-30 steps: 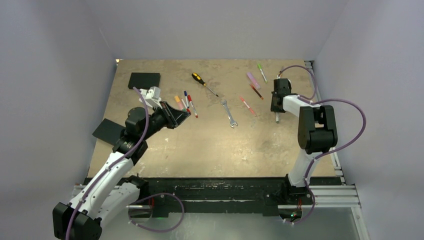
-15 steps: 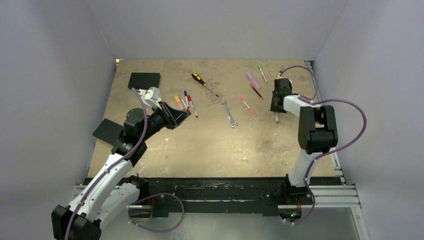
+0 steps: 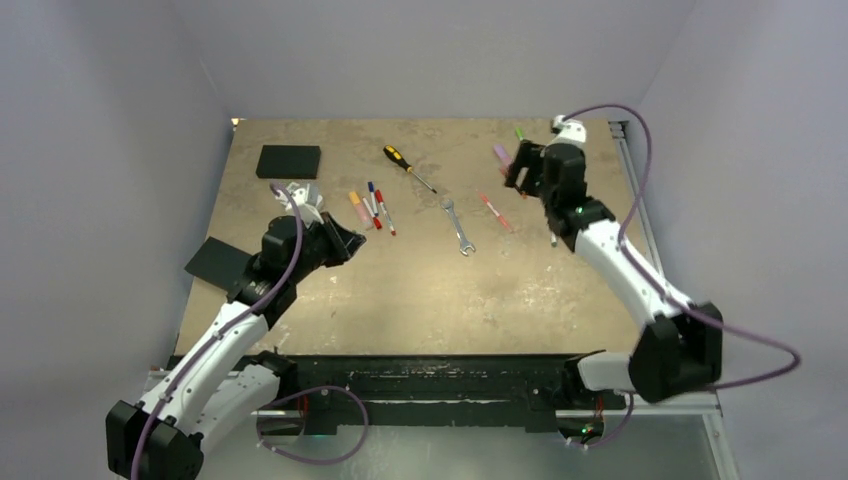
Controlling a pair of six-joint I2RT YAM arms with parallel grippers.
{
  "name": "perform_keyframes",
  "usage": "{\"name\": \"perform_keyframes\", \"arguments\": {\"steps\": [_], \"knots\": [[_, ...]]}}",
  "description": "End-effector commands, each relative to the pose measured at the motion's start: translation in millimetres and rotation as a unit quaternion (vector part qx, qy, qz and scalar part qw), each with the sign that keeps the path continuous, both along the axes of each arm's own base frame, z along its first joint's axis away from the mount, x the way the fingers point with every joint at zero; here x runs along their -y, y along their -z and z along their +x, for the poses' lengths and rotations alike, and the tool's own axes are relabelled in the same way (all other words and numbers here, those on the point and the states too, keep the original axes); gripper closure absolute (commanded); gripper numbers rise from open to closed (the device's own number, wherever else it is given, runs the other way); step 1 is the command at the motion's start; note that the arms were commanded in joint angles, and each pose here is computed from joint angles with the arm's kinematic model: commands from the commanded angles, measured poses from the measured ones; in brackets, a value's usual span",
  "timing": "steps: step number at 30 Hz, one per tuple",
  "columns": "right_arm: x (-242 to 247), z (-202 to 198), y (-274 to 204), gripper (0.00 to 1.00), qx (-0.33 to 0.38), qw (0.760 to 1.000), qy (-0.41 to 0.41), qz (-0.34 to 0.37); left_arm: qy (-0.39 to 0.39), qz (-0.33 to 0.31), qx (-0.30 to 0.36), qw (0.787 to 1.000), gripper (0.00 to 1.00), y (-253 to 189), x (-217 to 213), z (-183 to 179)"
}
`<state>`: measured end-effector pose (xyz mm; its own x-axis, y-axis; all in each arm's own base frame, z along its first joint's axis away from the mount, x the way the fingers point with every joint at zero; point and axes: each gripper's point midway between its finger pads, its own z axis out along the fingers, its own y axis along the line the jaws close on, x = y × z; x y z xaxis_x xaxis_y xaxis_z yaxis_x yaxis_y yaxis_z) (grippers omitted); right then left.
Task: Open the pen caps
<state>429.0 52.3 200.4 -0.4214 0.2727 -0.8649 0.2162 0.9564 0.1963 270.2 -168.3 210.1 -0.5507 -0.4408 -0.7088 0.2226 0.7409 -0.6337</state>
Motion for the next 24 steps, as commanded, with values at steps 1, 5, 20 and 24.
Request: {"name": "perform_keyframes", "arguments": {"steps": [1, 5, 20, 24], "knots": [[-119.4, -59.5, -35.9, 0.24, 0.086, 0.979, -0.167, 0.079, -0.143, 0.122, -0.116, 0.975, 1.0, 72.6, -60.4, 0.2], [-162.8, -115.1, 14.9, 0.25, 0.048, 0.963, -0.231, 0.13, -0.195, 0.14, -0.167, 0.956, 1.0, 103.6, -74.6, 6.8], [-179.1, -168.8, 58.9, 0.24, 0.02, 0.946, -0.283, 0.158, -0.306, 0.245, -0.248, 0.886, 1.0, 160.4, -143.0, 77.4], [-178.8, -168.8, 53.2, 0.24, 0.024, 0.945, -0.287, 0.154, -0.319, 0.243, -0.271, 0.875, 1.0, 177.9, -157.4, 87.5]]}}
